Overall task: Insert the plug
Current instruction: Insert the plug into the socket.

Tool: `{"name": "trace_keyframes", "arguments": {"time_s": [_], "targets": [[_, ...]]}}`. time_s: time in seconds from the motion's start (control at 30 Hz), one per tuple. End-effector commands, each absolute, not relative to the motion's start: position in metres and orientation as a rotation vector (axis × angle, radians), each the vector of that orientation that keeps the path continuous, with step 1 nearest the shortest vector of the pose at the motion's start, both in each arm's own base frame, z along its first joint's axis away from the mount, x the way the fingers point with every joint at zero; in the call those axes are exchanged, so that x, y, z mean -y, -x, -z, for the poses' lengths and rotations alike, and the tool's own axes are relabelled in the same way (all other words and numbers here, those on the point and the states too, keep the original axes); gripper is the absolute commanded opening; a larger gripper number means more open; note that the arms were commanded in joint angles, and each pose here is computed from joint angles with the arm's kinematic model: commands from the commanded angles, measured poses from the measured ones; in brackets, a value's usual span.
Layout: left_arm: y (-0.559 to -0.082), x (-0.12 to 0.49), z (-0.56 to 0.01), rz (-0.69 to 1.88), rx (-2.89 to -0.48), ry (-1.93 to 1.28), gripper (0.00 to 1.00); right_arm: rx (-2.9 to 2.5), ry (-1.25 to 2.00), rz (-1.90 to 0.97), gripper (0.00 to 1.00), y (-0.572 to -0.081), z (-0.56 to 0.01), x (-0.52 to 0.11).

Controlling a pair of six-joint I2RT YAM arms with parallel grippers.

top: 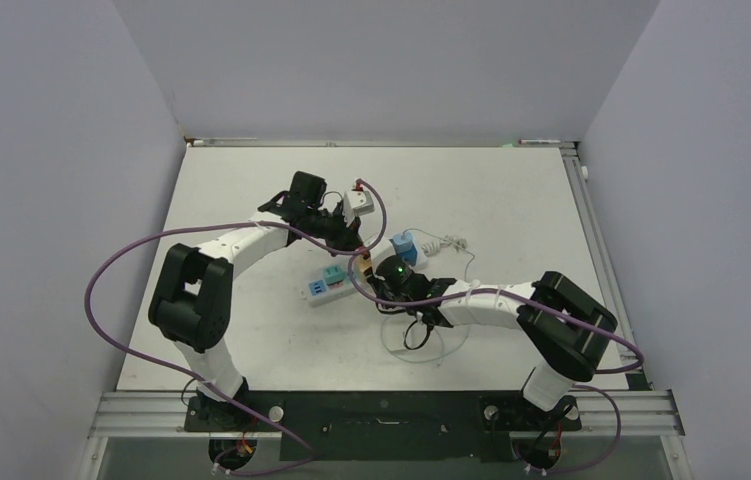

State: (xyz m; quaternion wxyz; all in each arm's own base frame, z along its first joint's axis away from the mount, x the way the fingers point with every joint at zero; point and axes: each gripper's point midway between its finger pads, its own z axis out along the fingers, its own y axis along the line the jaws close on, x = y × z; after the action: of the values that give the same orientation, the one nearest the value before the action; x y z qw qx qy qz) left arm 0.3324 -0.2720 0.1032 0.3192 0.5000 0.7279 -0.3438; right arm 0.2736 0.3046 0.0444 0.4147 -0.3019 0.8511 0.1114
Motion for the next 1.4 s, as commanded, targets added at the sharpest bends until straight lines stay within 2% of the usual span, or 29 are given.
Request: {"name": "trace_keyframes", "arguments": {"time_s": [0.0, 0.33, 0.6, 1.1, 1.2, 1.27, 1.37], "targets": [[-0.226, 0.274, -0.058, 1.242, -2.223, -1.401, 0.0, -1.821, 0.496, -0.393, 0.05, -0.334, -0.146, -0.328], [-0.208, 0.273, -0.057, 1.345, -2.251, -1.358, 0.0, -1.804, 0.414, -0.394, 0.05, -0.345, -0.146, -0.324], [-0.204, 0.272, -0.058, 1.336, -2.229, -1.417, 0.0, -1.79, 0.494, -0.489, 0.05, -0.35, -0.154, -0.333], [-0.197, 0.274, -0.061, 1.385, -2.204, -1.439, 0.0, -1.819, 0.559, -0.481, 0.06, -0.361, -0.155, -0.334], [-0.201, 0.274, -0.062, 1.375, -2.203, -1.421, 0.0, -1.816, 0.545, -0.459, 0.22, -0.359, -0.158, -0.331], [-0.206, 0.274, -0.063, 1.363, -2.209, -1.397, 0.05, -1.817, 0.541, -0.451, 0.33, -0.355, -0.157, -0.331], [-0.214, 0.272, -0.065, 1.348, -2.213, -1.373, 0.07, -1.81, 0.534, -0.434, 0.54, -0.347, -0.159, -0.332]]}}
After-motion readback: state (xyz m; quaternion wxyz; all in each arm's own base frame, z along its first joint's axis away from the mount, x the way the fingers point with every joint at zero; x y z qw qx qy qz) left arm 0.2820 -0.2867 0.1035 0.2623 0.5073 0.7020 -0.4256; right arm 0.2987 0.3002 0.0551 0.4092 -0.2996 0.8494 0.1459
